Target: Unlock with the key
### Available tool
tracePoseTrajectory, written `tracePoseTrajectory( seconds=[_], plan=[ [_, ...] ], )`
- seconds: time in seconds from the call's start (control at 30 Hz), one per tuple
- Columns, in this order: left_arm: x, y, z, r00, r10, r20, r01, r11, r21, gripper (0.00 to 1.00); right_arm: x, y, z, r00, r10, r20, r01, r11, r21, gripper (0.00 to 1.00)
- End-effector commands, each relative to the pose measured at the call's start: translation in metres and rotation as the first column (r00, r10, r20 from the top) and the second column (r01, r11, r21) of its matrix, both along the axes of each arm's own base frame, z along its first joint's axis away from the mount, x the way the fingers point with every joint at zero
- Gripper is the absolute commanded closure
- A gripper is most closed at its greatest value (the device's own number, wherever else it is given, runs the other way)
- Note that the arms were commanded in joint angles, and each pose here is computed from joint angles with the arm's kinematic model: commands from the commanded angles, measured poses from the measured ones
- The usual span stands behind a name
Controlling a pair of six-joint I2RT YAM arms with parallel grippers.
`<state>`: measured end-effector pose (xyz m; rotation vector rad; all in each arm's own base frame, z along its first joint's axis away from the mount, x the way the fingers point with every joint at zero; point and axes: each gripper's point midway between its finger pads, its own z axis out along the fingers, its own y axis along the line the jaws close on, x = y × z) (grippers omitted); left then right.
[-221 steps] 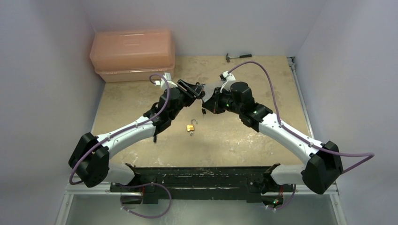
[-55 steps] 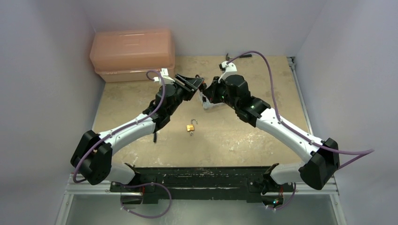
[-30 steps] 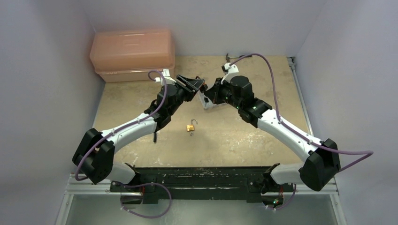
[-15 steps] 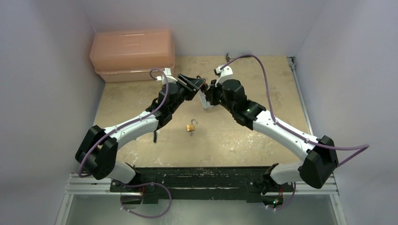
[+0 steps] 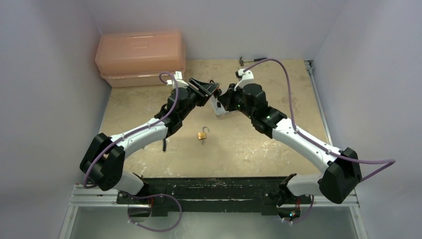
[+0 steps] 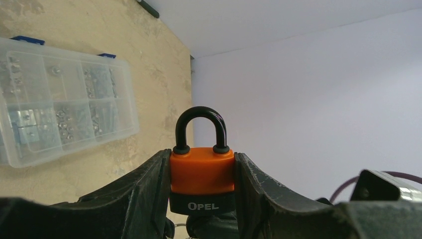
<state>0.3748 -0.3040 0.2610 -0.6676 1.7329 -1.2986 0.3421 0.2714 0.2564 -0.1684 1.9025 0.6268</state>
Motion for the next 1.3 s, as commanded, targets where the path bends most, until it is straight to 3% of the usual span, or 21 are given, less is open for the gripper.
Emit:
tracePoseTrajectory(
  seconds=[0.0,0.57,1.27],
  plan=[
    [-0.029,-0.029,0.019,0.981,-0.187,0.059,0.188,0.982,-0.015,1.0,0.031,-0.039,0.066,0.983,-0.146,0.11,0.109,0.951,0.288,1.0],
    [-0.034,-0.032,0.026,0.974,-0.212,0.081,0.215,0.976,-0.03,1.0,0.034,-0.048,0.066,0.996,-0.065,0.064,0.03,0.897,0.441,1.0],
    [-0.038,-0.032,0.035,0.967,-0.226,0.114,0.234,0.971,-0.055,1.0,0.029,-0.039,0.059,0.999,0.019,0.05,-0.04,0.882,0.47,1.0]
  ],
)
